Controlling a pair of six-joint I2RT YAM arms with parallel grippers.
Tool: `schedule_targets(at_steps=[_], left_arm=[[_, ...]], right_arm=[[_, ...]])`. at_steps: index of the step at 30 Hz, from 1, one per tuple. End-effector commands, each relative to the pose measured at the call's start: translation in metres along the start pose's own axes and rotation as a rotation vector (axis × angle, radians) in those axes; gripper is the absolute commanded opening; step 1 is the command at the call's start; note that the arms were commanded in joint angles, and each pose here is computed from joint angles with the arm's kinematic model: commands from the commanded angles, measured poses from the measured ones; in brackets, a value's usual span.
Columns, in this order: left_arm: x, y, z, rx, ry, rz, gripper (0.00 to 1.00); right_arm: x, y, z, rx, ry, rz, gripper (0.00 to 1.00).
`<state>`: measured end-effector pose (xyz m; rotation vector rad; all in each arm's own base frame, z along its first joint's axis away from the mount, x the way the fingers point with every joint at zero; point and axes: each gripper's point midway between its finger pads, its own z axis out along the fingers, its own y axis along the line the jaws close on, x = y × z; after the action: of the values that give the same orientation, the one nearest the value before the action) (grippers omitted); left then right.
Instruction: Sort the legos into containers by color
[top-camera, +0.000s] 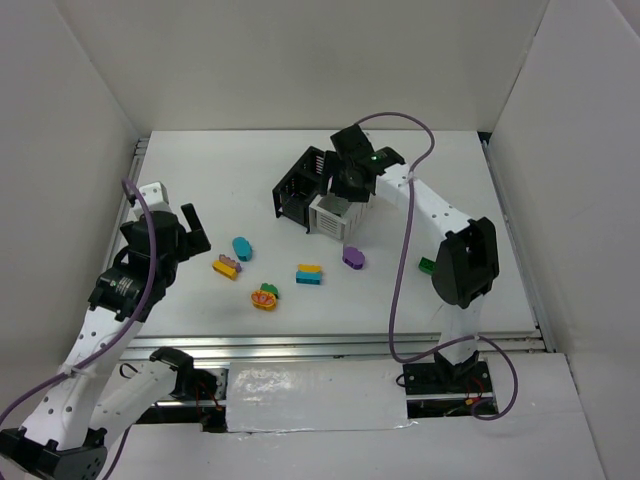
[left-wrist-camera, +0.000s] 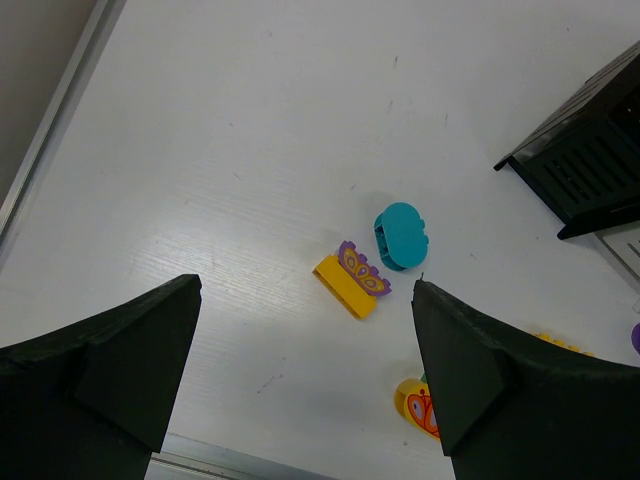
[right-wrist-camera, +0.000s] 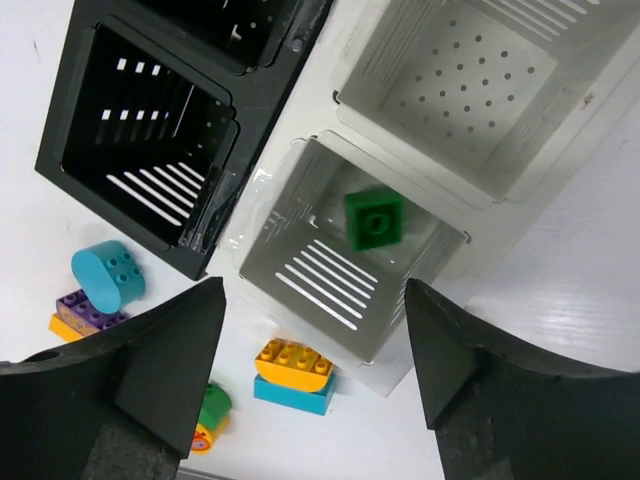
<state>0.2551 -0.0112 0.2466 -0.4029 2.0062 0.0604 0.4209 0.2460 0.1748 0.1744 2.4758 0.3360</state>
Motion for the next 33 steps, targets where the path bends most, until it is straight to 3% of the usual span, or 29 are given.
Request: schedule_targets(at_steps=[1,3,7,10,12,13,17,19,33], left_arm=[[-0.01,-0.004,-0.002,0.011,-0.033,-0.014,0.99],[-0.011,-0.002,-0.002,0.004,-0.035,-0.014,1.0],[-0.012,0.002,-0.005,-0.009,-0.047,-0.023,0.99],[-0.013,0.001,-0.006,0.001,-0.051,-0.027,1.0],[-0.013,-0.001,-0.005,0.005,-0.045,-0.023,1.0],[-0.012,-0.002,-0.005,0.01,-0.041,-0.023,0.99],[-0.012,-0.003,-0.004,0.014,-0.037,-0.019,0.99],[-0.011,-0.002,-0.004,0.014,-0.039,-0.02,1.0],[-0.009,-0.005,-0.002,0.026,-0.028,-0.014,0.99]], right_arm=[[-0.026,0.008,-0.024,-0.013,-0.084,-0.014,0.8],[-0.038,-0.01,-0.044,0.064,-0.151,-0.005,0.81],[-0.02,-0.074,-0.069,0.2,-0.207,0.039,0.87],[0.006,-0.135,-0.085,0.302,-0.193,0.189,0.91],[0.015,-0.153,-0.095,0.288,-0.231,0.298,1.0],[0.04,-0.172,-0.083,0.312,-0.182,0.32,1.0],[0.055,-0.212,-0.081,0.42,-0.195,0.337,1.0],[0.063,-0.237,-0.076,0.488,-0.141,0.366,1.0],[0.134,-0.277,-0.021,0.562,0.139,0.38,0.96]])
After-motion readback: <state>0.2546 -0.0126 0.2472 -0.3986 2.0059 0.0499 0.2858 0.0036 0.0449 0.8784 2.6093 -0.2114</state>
